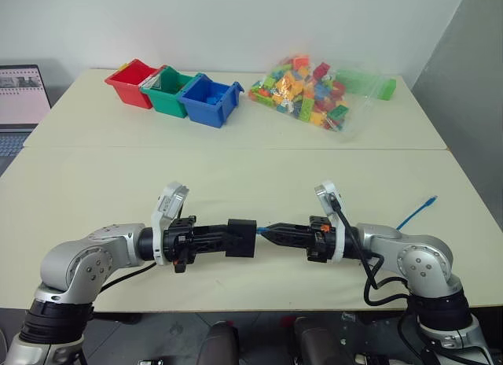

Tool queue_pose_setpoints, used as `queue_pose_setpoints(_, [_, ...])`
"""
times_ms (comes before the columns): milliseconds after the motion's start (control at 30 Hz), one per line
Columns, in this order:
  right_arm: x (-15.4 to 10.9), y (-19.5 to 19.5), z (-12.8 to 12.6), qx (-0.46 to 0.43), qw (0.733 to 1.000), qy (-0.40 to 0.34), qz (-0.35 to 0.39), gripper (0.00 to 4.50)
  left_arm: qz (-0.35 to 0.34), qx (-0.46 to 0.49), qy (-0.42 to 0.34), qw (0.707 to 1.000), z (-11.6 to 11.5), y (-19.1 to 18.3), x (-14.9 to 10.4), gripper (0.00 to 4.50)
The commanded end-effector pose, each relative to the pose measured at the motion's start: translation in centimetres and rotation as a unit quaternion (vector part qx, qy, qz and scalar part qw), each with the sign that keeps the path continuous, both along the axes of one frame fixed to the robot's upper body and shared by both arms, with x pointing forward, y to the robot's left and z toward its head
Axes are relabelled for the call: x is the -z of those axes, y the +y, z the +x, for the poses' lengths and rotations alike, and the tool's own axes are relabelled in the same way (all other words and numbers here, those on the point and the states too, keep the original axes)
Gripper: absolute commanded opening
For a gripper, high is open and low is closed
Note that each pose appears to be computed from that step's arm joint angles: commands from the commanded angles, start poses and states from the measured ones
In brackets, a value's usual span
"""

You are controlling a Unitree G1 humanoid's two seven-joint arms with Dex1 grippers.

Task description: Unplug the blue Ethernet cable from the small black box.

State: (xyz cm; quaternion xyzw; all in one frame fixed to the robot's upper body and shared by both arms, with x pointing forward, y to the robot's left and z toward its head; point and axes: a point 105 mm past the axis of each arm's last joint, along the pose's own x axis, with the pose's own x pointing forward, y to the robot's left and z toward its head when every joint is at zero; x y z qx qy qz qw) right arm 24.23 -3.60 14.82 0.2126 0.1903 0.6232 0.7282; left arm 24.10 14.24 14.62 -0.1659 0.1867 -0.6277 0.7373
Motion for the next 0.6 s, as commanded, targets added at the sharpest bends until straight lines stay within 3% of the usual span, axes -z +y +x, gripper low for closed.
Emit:
queue_pose_setpoints(33, [-1.4,-0.3,-0.3,0.001,1.000,-0.028,0.014,0.74,0.010,-0.019,-0.012,1.000,0.4,0.9,-0.6,0.78])
queue_pose_setpoints(600, [-1.6,0.8,-0.5,0.004,0.999,-0.028,0.032,0.74,0.008,-0.001,-0.014,1.000,0.0,0.2,-0.6,0.78])
